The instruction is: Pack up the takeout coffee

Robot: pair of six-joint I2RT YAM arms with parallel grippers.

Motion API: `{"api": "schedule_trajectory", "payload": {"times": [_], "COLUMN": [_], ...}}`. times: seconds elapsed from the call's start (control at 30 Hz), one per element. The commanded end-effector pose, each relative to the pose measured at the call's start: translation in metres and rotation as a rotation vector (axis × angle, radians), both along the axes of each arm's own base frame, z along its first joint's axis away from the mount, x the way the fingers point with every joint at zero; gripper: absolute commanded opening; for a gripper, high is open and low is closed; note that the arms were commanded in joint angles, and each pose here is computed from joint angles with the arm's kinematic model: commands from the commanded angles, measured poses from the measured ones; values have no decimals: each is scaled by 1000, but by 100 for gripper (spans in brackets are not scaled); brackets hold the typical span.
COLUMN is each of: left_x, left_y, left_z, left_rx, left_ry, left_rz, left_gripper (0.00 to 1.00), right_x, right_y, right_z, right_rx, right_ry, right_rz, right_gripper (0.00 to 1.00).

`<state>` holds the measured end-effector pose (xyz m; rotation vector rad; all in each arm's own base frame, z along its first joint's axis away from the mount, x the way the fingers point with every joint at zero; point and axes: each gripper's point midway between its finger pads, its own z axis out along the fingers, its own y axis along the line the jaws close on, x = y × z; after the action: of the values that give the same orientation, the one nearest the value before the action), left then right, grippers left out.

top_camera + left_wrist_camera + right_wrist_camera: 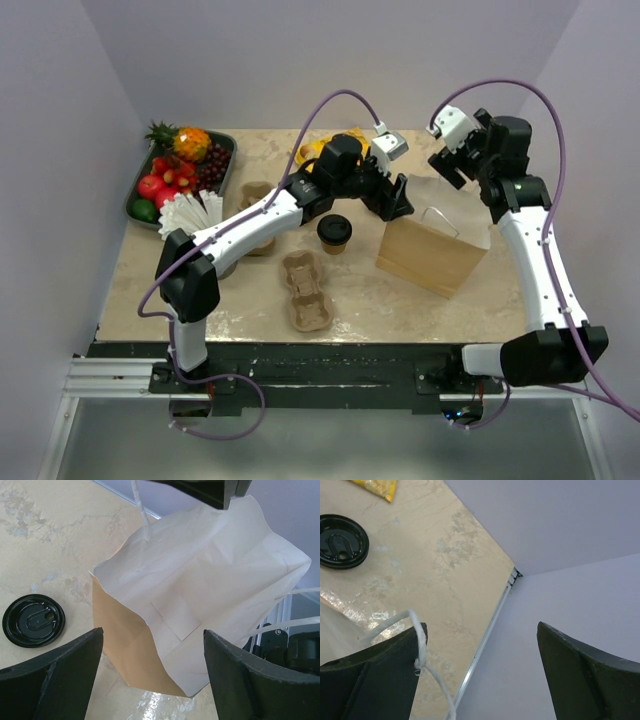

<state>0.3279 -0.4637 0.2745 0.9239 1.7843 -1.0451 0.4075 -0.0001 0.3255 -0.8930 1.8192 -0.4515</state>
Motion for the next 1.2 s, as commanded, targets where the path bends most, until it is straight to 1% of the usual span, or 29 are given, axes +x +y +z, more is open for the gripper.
{"api": "schedule_trajectory", "payload": {"times": [0.0, 0.23, 0.37, 0.6, 0.63, 0.67, 0.8, 0.9, 1.07, 1.17], "left_x": [-6, -7, -8, -8, -8, -8, -9, -8, -4, -4], "left_y": [-1, 0, 1, 3, 3, 3, 4, 3, 0, -1], "left_z": [17, 17, 15, 10, 10, 8, 8, 11, 22, 23], "left_rx": [-43, -40, -35, -22, -21, -18, -17, -24, -39, -42], "left_ry": [-19, -21, -18, -17, -17, -15, -14, -21, -48, -48], "left_rz": [-19, -18, -19, -16, -17, -17, -17, -15, -10, -12], "left_gripper": [85, 85, 85, 85, 85, 85, 85, 85, 85, 85], "right_x": [1, 5, 11, 17, 15, 15, 12, 10, -8, -24], "right_y": [-3, -11, -24, -7, -4, -17, -16, -6, 16, 27], "right_z": [53, 58, 55, 5, 4, 2, -3, 10, 47, 47], "right_rx": [46, 55, 57, 123, 132, 144, 179, 208, 259, 263], "right_ry": [-141, -150, -136, 93, 112, 123, 187, 183, 135, 178], "right_rz": [-37, -76, -114, -39, -29, -60, -56, 1, 117, 183], "right_gripper": [91, 89, 89, 86, 86, 85, 84, 85, 90, 91]}}
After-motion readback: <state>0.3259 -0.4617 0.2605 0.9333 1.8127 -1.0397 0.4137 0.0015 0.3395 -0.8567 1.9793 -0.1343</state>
